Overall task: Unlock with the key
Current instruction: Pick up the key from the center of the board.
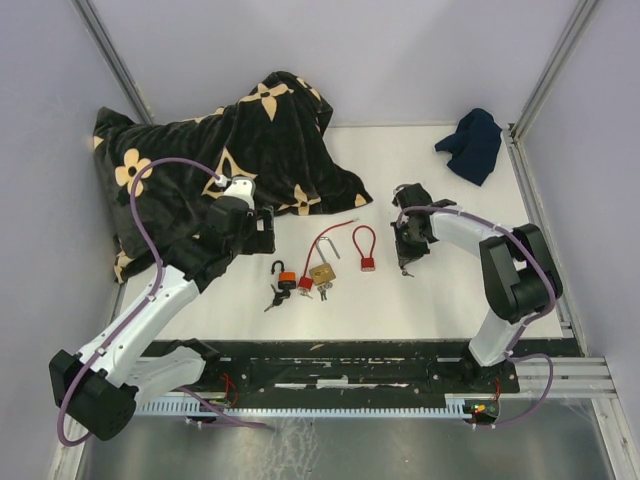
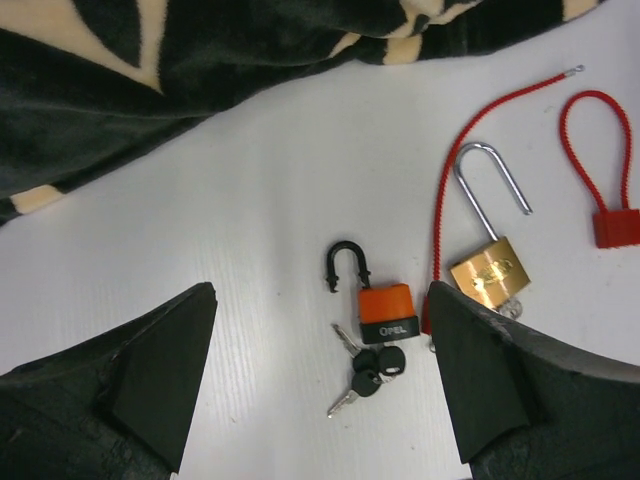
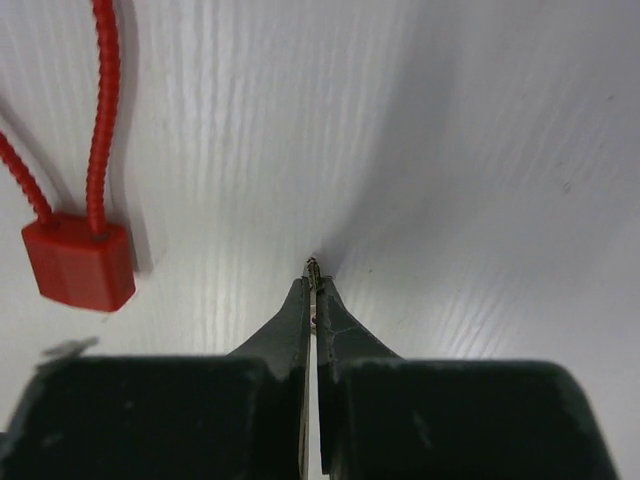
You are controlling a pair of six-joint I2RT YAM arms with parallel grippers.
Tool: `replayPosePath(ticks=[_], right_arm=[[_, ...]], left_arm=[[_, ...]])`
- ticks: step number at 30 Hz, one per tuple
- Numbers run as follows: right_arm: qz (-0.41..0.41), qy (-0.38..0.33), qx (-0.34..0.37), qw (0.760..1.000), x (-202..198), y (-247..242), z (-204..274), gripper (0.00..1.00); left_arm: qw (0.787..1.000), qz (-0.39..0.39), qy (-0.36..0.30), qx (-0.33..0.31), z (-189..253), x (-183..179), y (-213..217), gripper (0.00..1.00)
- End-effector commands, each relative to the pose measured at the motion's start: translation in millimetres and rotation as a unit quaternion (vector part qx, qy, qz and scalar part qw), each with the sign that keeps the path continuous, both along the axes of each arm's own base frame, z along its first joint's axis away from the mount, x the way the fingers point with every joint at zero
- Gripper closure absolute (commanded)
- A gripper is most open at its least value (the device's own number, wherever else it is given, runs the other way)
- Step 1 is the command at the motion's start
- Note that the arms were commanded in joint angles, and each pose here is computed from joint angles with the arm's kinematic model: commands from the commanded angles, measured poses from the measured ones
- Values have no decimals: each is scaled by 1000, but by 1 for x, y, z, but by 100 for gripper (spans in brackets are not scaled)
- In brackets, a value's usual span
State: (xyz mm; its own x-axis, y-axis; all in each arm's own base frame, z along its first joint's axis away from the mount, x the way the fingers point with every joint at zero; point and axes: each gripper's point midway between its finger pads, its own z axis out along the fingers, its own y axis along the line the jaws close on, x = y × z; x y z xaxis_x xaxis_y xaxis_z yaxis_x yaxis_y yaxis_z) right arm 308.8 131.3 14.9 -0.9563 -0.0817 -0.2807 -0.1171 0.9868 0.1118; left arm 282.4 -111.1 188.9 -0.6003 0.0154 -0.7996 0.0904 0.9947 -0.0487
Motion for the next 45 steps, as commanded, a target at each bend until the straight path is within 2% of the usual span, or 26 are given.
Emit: replayPosePath(ticks=[1,3,7,9,13,24,28,34,38,45], right_arm=[[17,-32,18,999,-10,15,21,98],[23,-31,13,999,-17,16,23,94],[30,-21,-6,999,-25,15,23,69],[32,-22,-16,999,-27,12,23,61],[39,-21,-29,999,-30,8,21,57],[85,3,-55,995,-36,23,-3,57],[74,18,-76,994,-39,18,-10,61],[82,8,-60,995,-44,23,-3,86],[103,-22,-29,994,-45,35,16,96],[112,-101,59,987,-40,61,52,98]], left_arm=[[996,-22,-15,-86,16,-1,-25,8],[994,-30,-5,-105,13,-5,-32,8],[989,-44,11,-142,6,-13,-44,8],[986,-51,20,-157,1,-16,-50,8],[981,-61,42,-178,-9,-21,-59,8],[961,-93,83,-248,-24,-34,-87,10],[952,-102,92,-273,-27,-37,-96,11],[939,-110,107,-309,-30,-41,-108,12],[929,-117,111,-333,-29,-42,-116,12],[909,-117,102,-386,-21,-38,-129,13]])
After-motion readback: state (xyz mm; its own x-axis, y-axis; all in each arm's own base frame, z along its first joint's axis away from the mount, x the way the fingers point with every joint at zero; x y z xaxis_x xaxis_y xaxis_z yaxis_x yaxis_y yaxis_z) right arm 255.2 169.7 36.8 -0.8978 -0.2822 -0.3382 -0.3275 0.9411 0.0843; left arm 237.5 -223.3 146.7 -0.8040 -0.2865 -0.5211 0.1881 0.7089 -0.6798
